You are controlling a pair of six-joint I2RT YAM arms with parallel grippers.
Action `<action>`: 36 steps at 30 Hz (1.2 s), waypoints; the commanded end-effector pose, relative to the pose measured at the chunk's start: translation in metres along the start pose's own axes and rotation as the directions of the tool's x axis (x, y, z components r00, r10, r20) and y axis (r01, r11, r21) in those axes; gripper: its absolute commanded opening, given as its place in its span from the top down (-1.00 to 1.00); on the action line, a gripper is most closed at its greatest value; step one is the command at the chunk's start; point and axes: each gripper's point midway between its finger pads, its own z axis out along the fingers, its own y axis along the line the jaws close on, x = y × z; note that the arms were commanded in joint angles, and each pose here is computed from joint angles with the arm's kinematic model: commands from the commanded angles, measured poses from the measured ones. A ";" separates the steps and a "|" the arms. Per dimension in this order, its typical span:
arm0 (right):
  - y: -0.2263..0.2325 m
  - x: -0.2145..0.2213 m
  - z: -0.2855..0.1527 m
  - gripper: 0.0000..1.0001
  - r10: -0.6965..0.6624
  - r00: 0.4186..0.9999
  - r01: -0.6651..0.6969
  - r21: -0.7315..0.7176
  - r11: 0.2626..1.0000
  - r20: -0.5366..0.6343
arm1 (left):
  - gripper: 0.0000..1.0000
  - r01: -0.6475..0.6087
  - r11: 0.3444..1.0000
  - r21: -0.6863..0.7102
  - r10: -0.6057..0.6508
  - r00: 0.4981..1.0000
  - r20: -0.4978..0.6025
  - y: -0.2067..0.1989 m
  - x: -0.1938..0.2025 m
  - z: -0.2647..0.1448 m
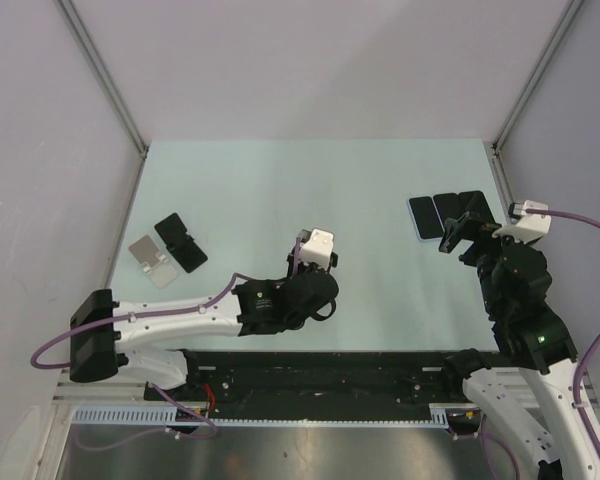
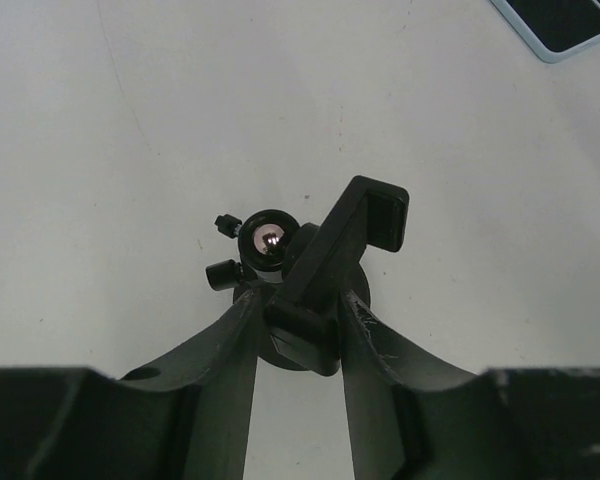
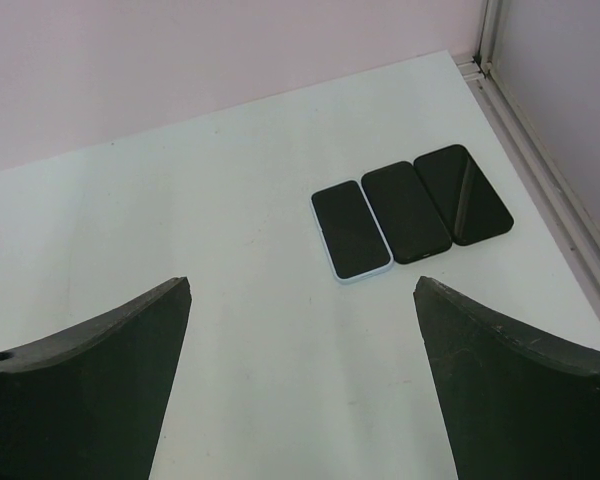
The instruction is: Remove the phone from the phone stand
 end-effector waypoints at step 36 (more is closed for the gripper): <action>0.005 0.000 0.002 -1.00 -0.021 1.000 0.021 -0.021 1.000 0.021 | -0.13 0.063 0.995 0.078 -0.058 0.996 -0.072 0.020 0.000 -0.015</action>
